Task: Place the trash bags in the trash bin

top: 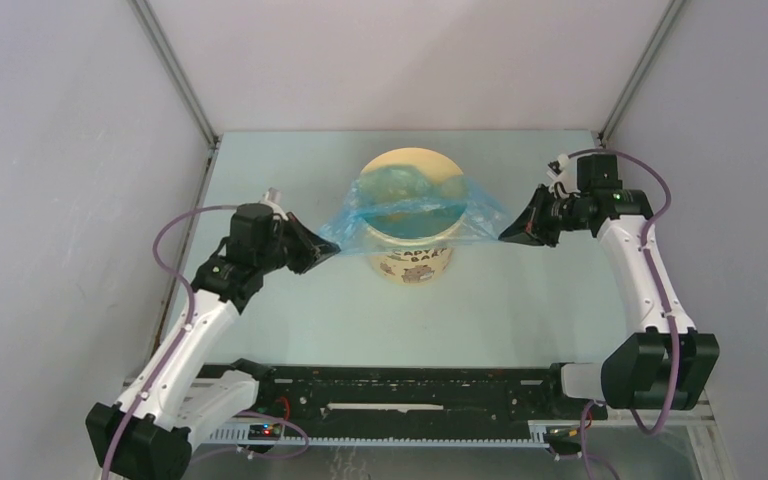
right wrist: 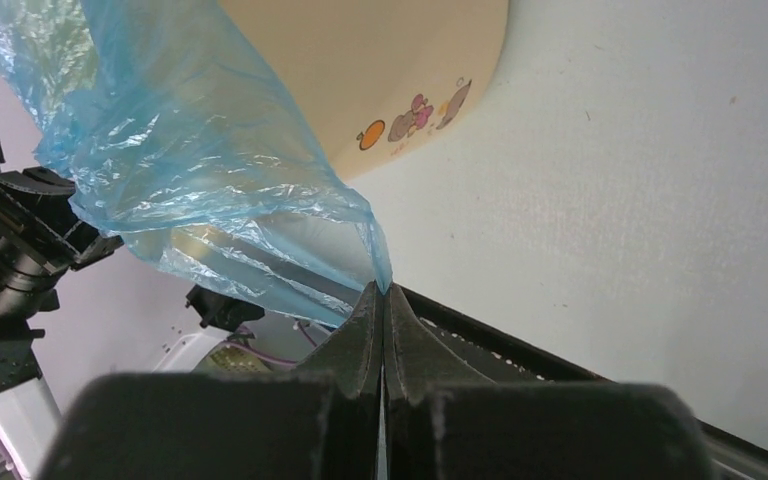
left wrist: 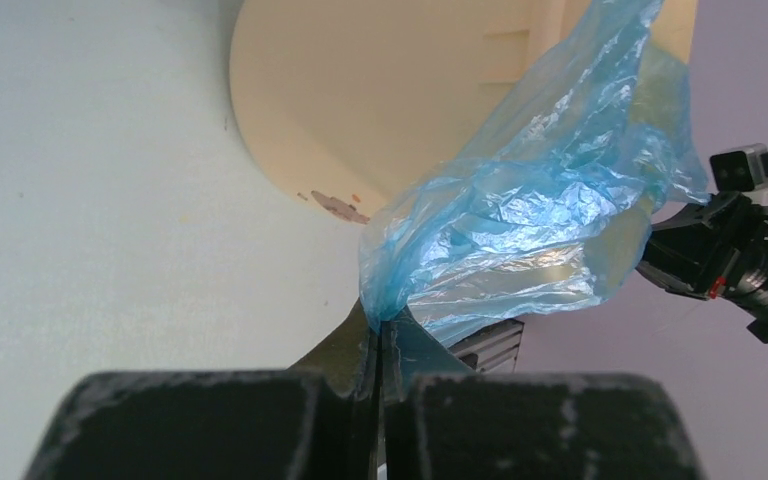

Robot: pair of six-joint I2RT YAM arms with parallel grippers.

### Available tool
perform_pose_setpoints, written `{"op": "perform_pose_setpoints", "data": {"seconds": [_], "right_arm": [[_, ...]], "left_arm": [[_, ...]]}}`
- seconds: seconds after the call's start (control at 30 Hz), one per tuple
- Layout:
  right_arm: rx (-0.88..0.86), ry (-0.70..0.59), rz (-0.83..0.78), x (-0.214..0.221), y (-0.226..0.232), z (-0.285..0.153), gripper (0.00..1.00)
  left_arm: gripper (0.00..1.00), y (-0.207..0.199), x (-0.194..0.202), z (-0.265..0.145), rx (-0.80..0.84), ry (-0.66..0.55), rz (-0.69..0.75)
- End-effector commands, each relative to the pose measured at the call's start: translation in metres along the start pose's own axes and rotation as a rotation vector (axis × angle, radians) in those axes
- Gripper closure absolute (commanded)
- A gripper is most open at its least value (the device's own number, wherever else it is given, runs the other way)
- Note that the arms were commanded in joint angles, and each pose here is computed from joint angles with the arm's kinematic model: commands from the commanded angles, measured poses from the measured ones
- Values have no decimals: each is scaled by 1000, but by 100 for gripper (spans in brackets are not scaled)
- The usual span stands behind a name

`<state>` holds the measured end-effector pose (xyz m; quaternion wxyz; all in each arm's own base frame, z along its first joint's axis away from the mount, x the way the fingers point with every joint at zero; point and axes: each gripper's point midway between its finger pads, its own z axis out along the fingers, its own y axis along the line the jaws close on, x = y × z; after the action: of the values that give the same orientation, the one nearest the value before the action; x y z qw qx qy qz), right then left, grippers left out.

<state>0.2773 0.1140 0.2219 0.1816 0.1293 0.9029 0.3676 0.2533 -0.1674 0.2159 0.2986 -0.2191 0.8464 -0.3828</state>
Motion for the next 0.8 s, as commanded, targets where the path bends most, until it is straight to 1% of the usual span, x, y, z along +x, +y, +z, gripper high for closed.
{"op": "perform_pose_setpoints", "data": {"seconds": [0.0,0.07,0.17,0.23,0.33,0.47,0.57,0.6,0.63,0.67,0.7,0.77], "right_arm": [[24,-16,-48,6,-4,-12,100],[31,-19,-40,8,-5,-14,100],[1,-36,-31,-1,-2,-6,100],[-36,-65,-54,-18,3,7,100],[-71,-87,-75,-40,6,26,100],[-32,-74,-45,-59,-13,52,100],[-11,-54,-35,-62,-23,67,100],[-8,-45,-38,-62,-24,71,100],[-8,-36,-42,-61,-24,74,100],[-9,-33,-45,-61,-24,74,100],[-5,-32,-51,-62,-22,73,97],[9,-42,-70,-64,-18,64,90]], "left_arm": [[100,10,3,-13,-38,5,52],[100,11,6,-14,-37,8,45],[100,12,-5,-5,-41,-33,40],[100,2,-15,5,-20,-39,45],[100,-6,-29,20,-32,-42,71],[100,0,-50,37,-92,-66,124],[98,3,-50,49,-102,-33,131],[93,4,-49,51,-107,-26,136],[84,5,-50,51,-112,-23,147],[78,6,-50,49,-117,-26,163],[71,5,-52,46,-120,-35,182],[54,6,-55,33,-136,-66,217]]}}
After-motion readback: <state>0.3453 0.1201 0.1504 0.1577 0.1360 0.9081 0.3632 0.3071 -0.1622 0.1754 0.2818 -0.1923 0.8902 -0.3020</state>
